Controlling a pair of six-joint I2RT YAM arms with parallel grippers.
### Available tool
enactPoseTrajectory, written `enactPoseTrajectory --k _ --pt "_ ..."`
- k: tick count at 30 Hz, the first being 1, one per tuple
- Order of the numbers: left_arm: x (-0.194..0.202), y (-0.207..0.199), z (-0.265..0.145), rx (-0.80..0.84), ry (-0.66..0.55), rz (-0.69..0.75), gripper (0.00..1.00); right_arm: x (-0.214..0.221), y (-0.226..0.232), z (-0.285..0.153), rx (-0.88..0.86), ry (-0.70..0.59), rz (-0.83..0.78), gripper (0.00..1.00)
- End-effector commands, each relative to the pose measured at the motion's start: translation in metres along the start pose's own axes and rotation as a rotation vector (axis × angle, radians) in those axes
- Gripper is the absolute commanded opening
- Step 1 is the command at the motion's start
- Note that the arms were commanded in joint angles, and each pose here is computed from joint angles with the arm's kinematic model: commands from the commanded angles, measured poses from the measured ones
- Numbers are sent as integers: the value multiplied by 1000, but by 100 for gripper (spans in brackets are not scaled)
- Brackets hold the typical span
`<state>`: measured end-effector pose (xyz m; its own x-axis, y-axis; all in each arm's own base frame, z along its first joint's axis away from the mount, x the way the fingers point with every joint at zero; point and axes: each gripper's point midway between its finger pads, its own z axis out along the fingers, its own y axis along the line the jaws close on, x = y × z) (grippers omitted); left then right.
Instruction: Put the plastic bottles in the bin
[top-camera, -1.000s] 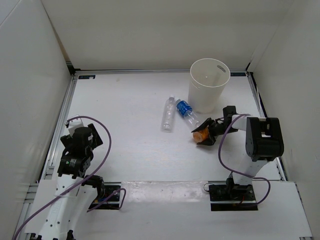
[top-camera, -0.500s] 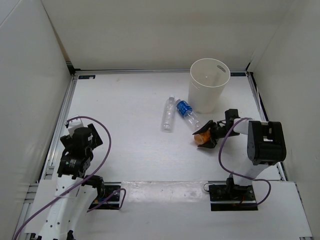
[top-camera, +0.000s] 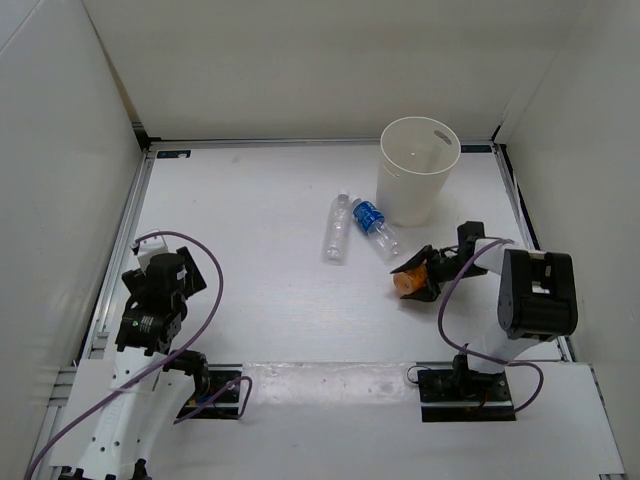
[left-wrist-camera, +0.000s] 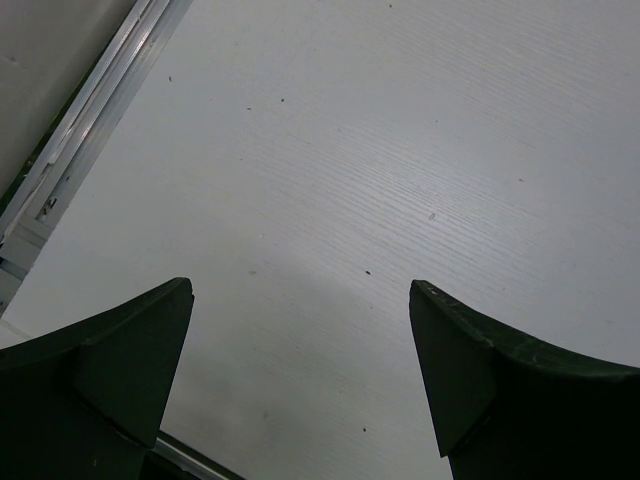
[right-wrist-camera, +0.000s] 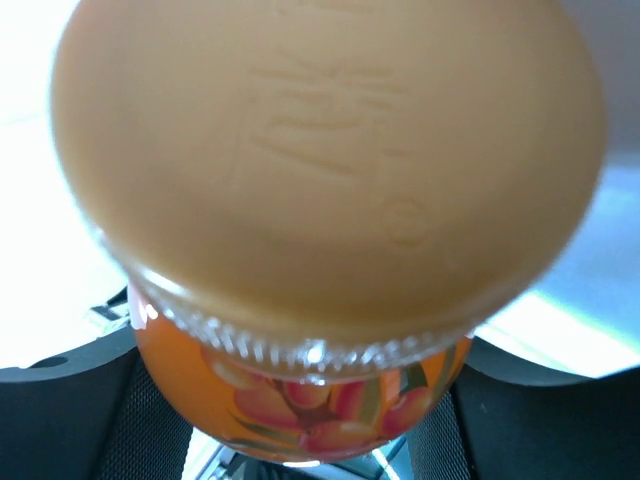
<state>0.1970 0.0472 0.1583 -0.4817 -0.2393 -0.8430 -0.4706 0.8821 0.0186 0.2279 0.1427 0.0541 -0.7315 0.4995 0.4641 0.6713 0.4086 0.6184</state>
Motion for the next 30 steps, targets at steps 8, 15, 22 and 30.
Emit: enactPoseTrajectory --k 8,15,22,30 --pt "-1 -10 1 47 3 6 100 36 92 -94 -147 -58 -356 0" --pt "-4 -42 -12 231 67 43 100 23 190 -162 -281 -295 -782 0" --pt "-50 -81 -5 322 37 18 100 -18 304 -244 -267 -741 -1278 0" --pt "-85 -153 43 402 139 53 100 -55 314 -162 -166 -597 -1323 0"
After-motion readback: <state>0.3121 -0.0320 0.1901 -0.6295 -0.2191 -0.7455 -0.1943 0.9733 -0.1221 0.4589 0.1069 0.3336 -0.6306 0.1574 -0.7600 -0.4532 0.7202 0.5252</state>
